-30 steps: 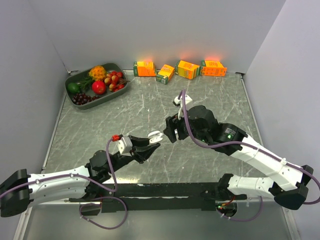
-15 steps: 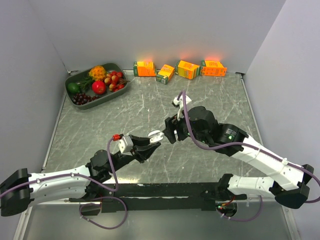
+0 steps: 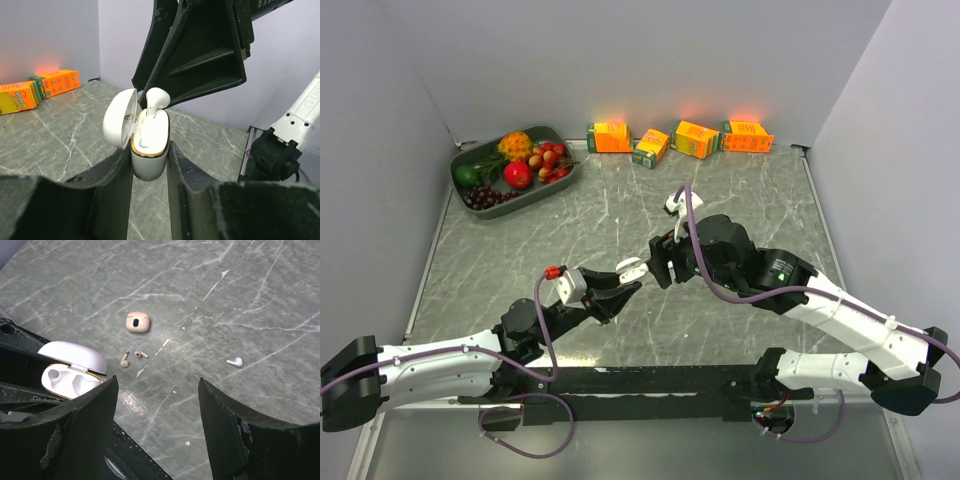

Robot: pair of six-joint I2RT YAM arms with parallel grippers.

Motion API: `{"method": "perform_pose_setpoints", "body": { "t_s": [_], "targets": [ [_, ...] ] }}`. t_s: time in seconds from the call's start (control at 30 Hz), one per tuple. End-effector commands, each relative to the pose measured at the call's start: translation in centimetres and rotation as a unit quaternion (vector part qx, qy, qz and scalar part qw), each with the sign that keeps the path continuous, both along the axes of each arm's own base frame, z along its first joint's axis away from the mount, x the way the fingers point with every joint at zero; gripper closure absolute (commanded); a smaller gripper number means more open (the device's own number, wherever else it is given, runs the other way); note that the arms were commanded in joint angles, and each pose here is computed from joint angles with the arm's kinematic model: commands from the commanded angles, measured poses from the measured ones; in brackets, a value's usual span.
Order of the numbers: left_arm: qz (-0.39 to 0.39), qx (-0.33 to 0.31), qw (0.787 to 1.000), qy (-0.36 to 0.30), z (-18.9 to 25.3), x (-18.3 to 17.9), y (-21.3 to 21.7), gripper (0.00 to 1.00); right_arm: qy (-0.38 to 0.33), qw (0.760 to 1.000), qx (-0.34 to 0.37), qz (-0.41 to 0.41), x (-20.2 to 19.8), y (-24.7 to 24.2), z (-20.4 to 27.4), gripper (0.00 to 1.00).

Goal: Insert the wireless bluetooth earbuds into the charging case
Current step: Place the earbud in the charging case.

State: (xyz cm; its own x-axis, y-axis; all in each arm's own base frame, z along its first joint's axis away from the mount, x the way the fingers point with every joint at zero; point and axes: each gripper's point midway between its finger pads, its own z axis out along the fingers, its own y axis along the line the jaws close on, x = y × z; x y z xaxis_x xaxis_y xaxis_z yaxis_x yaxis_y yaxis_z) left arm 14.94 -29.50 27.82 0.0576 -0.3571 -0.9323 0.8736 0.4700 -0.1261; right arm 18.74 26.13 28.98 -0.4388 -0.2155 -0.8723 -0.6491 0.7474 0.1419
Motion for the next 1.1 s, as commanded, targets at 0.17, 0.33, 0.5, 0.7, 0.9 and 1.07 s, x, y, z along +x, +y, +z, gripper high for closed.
{"method": "perform_pose_setpoints", "body": {
  "t_s": [0.17,0.33,0.5,0.7,0.9,1.07],
  "targets": [
    [0.028,-0.033,0.999,-0.003,2.7,1.0,0.4,0.99,-0.010,0.999,0.027,0.017,-1.3,0.4,2.7,0.27],
    [0.034,-0.035,0.999,0.001,2.8,1.2,0.5,0.99,-0.006,1.000,0.024,0.012,-1.5,0.1,2.4,0.25],
    [0.033,-0.038,0.999,0.003,2.9,1.2,0.5,0.99,-0.007,1.000,0.024,0.008,-1.5,-0.1,2.4,0.24],
    [0.036,-0.035,0.999,0.007,2.7,1.3,0.7,0.99,-0.019,0.999,0.029,-0.005,-1.4,-1.0,3.1,0.24],
    [0.037,-0.027,0.999,0.014,2.2,1.2,0.7,0.99,-0.034,0.999,0.021,-0.026,-0.7,-1.8,3.6,0.23],
    [0.035,-0.024,0.999,0.013,2.2,1.2,0.8,0.99,-0.028,0.999,0.005,-0.034,-0.1,-1.4,3.0,0.24]
  ]
}}
